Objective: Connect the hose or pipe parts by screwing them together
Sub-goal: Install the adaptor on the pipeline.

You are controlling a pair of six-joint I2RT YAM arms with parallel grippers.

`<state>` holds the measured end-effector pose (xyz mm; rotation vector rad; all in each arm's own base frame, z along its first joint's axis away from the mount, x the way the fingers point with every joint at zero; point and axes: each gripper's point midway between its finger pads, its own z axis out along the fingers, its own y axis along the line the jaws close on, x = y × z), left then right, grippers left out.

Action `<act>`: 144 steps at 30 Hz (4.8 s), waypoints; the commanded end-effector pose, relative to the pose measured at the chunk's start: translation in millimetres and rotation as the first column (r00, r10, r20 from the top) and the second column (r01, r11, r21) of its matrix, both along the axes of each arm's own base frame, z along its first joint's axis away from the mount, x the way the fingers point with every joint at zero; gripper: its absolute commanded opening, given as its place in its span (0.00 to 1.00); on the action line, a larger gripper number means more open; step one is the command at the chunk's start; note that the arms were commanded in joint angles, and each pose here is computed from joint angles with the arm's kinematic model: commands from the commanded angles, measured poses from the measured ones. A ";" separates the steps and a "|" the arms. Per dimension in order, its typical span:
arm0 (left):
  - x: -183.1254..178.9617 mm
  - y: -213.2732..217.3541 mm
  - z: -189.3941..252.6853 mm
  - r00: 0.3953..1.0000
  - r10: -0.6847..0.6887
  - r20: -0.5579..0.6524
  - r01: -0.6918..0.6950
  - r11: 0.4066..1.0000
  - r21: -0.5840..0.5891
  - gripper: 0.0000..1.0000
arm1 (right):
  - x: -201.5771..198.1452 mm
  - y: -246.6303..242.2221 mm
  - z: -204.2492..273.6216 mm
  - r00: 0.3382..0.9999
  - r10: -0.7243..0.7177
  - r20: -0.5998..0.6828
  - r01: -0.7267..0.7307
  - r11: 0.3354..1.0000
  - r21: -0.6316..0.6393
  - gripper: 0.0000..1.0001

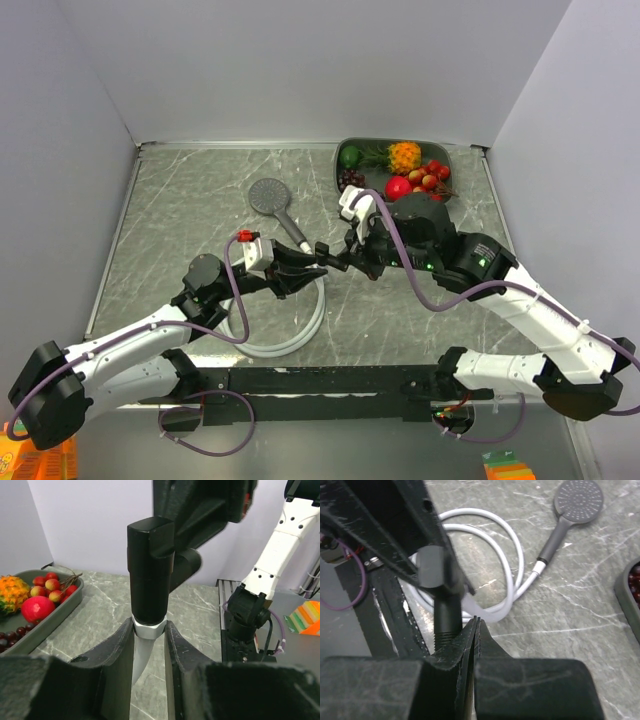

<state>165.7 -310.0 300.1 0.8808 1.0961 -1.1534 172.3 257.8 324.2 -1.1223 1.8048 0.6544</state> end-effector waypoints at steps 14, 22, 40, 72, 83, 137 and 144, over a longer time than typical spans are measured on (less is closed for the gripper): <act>7.6 2.8 43.7 0.991 0.062 0.115 -0.052 0.995 -0.087 0.01 | -22.4 22.5 21.8 0.995 0.100 0.012 -0.100 0.993 0.064 0.00; 7.6 0.8 42.0 0.992 0.057 0.111 -0.048 0.996 -0.075 0.01 | -21.6 43.5 33.9 0.991 0.131 0.042 -0.135 0.981 0.137 0.00; -5.5 -10.4 31.4 0.994 -0.056 0.095 0.056 0.998 -0.004 0.01 | -39.3 24.1 65.1 0.972 0.164 0.169 -0.197 0.960 0.198 0.50; -46.2 1.0 27.4 0.971 -0.233 0.049 0.234 0.972 -0.006 0.01 | -50.0 35.4 47.7 0.775 0.572 0.267 -0.573 0.815 -0.085 0.85; -46.0 0.8 31.7 0.970 -0.236 0.057 0.237 0.971 -0.012 0.01 | -53.2 35.1 39.9 0.756 0.624 0.198 -0.625 0.778 -0.070 0.74; -41.2 2.2 41.0 0.984 -0.170 0.053 0.175 0.974 -0.141 0.55 | -41.2 26.9 87.2 0.849 0.449 0.279 -0.504 0.846 0.172 0.00; -43.4 4.7 48.3 0.985 -0.159 0.067 0.168 0.969 -0.179 0.60 | -42.6 29.6 94.1 0.849 0.448 0.281 -0.508 0.838 0.200 0.00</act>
